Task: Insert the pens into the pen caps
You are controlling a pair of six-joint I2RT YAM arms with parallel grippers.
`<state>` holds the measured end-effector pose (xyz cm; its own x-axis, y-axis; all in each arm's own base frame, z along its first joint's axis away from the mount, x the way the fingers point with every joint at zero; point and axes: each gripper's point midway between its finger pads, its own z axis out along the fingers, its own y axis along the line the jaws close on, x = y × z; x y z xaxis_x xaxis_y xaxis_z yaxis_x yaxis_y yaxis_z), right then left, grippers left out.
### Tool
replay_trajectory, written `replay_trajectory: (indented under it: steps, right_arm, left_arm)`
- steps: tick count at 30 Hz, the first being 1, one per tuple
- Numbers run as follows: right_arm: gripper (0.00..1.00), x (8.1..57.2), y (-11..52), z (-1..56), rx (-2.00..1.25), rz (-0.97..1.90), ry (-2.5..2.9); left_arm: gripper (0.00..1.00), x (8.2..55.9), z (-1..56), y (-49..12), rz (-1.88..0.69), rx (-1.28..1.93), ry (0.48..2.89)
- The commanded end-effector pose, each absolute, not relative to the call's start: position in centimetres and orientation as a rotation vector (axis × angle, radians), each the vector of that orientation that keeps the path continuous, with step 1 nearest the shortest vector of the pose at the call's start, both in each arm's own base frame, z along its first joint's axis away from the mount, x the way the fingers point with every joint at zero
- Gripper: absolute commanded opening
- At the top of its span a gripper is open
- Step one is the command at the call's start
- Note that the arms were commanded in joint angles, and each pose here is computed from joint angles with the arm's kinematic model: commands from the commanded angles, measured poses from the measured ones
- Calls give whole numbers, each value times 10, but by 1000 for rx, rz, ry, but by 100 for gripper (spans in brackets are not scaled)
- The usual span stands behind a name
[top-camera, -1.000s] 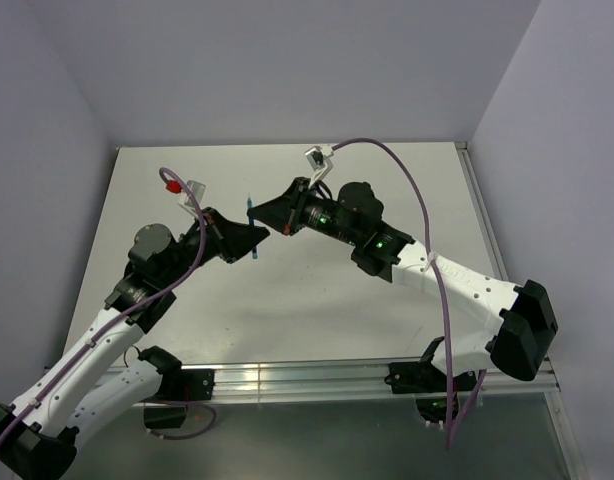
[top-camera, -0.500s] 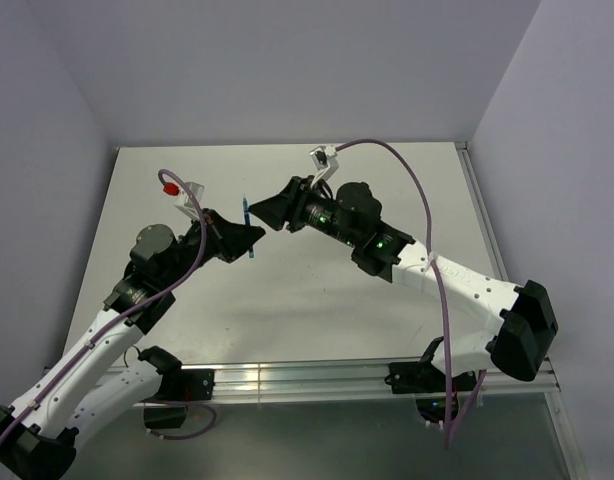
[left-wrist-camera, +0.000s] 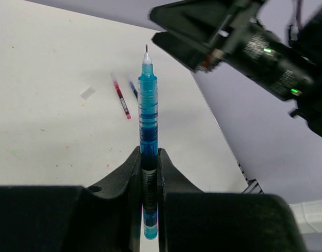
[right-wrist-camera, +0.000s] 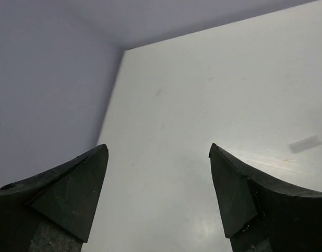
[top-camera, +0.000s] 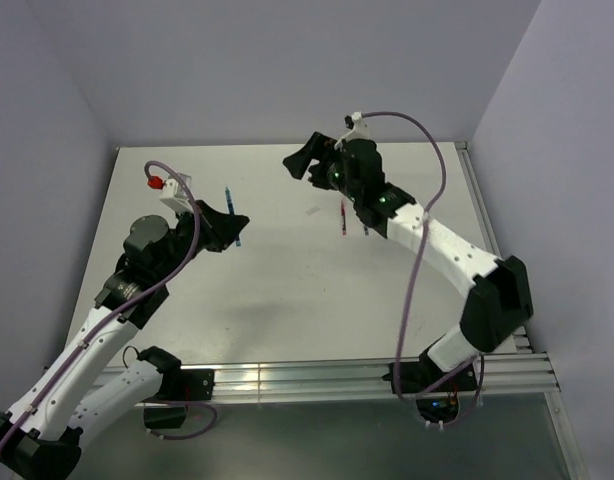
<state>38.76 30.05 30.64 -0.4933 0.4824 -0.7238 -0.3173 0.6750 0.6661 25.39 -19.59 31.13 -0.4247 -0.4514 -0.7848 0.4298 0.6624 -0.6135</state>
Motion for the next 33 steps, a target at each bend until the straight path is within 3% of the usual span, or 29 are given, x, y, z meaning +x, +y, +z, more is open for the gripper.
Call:
replay_trajectory:
  steps: [1,7,15,33]
  right_arm:
    - [84,435,269,245,241,675,2024]
    - [47,479,256,168,378,509,2226]
    - [41,502,260,113,538,444,2297]
    - [29,529,251,65,396,216,2405]
  left_arm:
    - [0,259,332,-188,-937,-13,1711]
    - [0,261,327,-183,-908,-17,1739]
    - [0,265,322,-175,-867,-3,1756]
    - [0,265,313,-172,-825,8,1760]
